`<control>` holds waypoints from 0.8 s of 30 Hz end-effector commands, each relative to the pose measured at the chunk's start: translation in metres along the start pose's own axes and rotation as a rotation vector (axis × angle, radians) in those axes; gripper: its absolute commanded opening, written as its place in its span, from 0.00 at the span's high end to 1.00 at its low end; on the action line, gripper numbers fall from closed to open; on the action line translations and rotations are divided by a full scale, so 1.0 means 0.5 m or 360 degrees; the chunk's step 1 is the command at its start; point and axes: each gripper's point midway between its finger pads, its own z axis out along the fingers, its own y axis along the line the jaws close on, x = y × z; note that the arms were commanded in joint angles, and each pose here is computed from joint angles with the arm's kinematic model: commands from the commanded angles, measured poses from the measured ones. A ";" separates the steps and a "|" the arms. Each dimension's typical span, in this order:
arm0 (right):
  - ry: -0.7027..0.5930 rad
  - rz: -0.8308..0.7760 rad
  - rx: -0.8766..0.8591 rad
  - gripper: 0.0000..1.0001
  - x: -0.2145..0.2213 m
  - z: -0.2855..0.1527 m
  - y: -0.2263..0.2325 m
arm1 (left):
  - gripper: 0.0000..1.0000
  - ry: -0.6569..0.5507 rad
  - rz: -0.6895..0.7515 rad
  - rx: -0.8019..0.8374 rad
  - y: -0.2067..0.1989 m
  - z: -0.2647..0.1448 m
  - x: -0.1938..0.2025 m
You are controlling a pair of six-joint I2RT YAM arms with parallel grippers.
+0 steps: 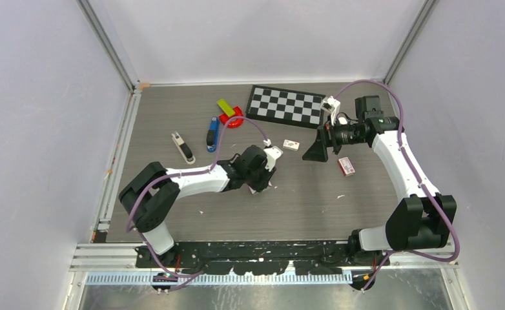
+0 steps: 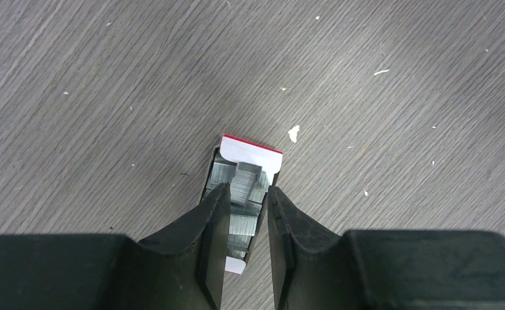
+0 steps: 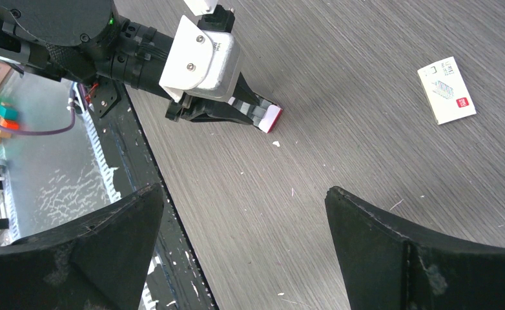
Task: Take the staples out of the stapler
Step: Pick up the staple from the staple box.
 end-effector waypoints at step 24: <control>-0.0050 -0.0069 -0.0027 0.01 -0.032 -0.011 0.012 | 0.88 -0.0068 0.0024 -0.0021 0.001 -0.003 -0.039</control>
